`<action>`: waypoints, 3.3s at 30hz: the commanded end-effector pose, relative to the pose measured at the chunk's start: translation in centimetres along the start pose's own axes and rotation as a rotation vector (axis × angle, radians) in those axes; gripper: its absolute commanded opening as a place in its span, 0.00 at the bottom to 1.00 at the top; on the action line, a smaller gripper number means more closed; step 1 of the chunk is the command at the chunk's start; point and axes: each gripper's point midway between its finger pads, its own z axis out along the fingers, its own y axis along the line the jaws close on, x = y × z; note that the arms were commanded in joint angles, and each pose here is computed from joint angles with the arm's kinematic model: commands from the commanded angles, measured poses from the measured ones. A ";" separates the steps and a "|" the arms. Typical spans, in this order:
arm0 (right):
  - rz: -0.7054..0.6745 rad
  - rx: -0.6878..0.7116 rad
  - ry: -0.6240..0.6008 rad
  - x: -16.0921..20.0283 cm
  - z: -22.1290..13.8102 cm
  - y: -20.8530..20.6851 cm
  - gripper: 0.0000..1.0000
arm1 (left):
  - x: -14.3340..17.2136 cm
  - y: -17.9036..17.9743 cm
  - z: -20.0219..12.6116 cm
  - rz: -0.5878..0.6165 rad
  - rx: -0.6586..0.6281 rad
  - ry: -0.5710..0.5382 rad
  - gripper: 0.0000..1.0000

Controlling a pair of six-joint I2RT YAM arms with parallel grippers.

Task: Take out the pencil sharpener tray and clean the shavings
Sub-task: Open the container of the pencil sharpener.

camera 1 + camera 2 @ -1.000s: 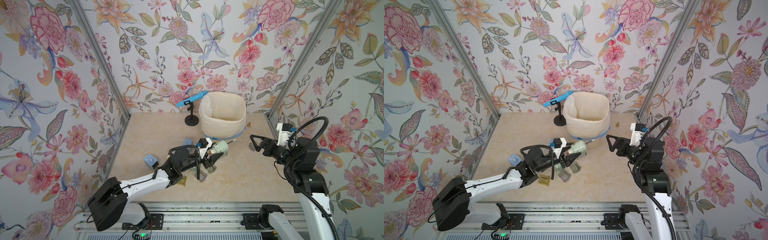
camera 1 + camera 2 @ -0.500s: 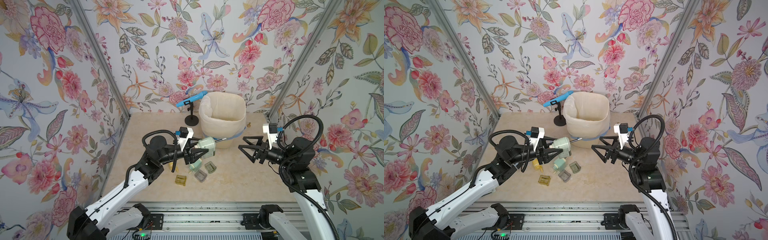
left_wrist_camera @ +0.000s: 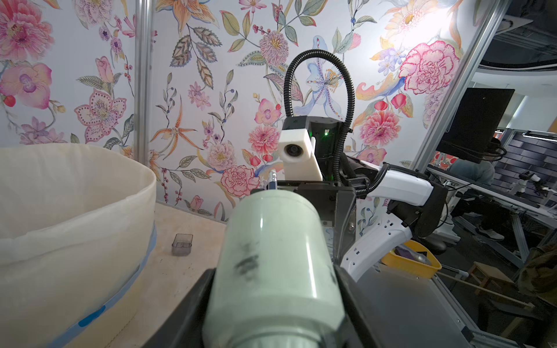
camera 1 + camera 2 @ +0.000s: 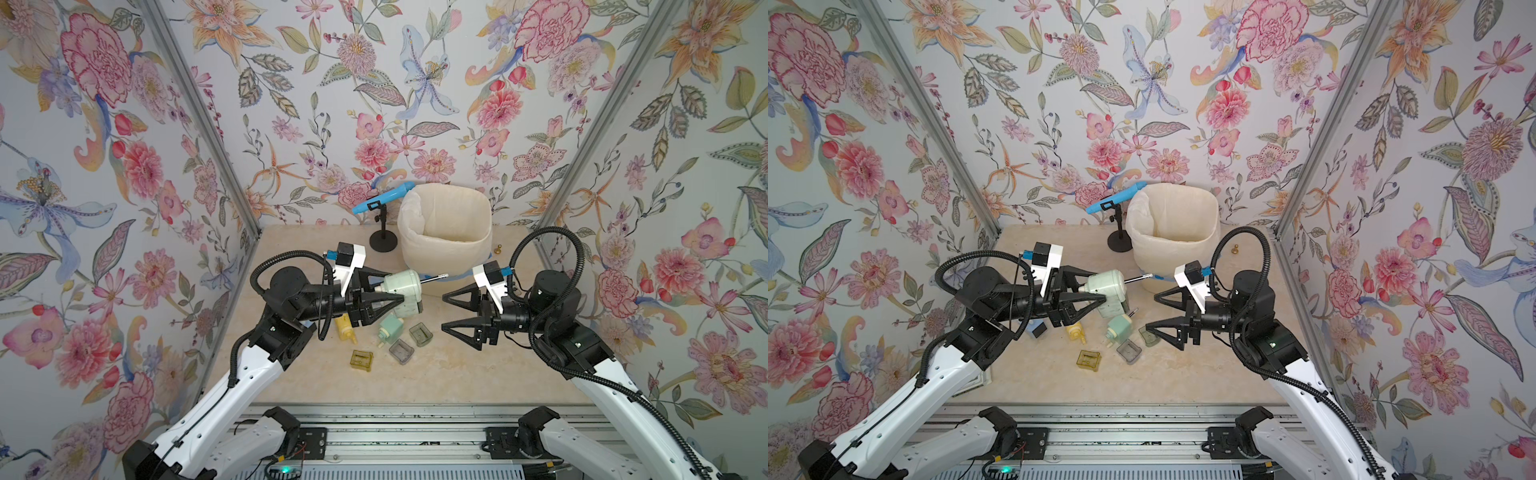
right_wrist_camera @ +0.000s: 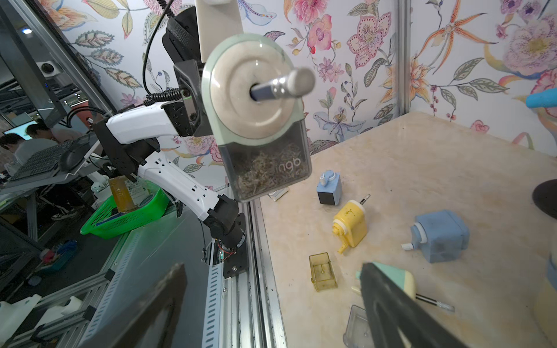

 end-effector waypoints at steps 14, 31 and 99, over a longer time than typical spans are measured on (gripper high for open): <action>-0.192 -0.105 -0.065 -4.7 2.4 0.5 0.90 | -2.1 -2.5 -1.0 0.041 0.064 -0.073 0.23; -0.169 -0.283 -0.013 -5.1 3.5 3.6 0.92 | -1.6 -2.2 -0.9 0.027 0.062 -0.068 0.22; -0.062 -0.413 0.083 -4.8 4.7 4.6 0.59 | -1.5 -2.4 -1.0 0.027 0.077 -0.065 0.23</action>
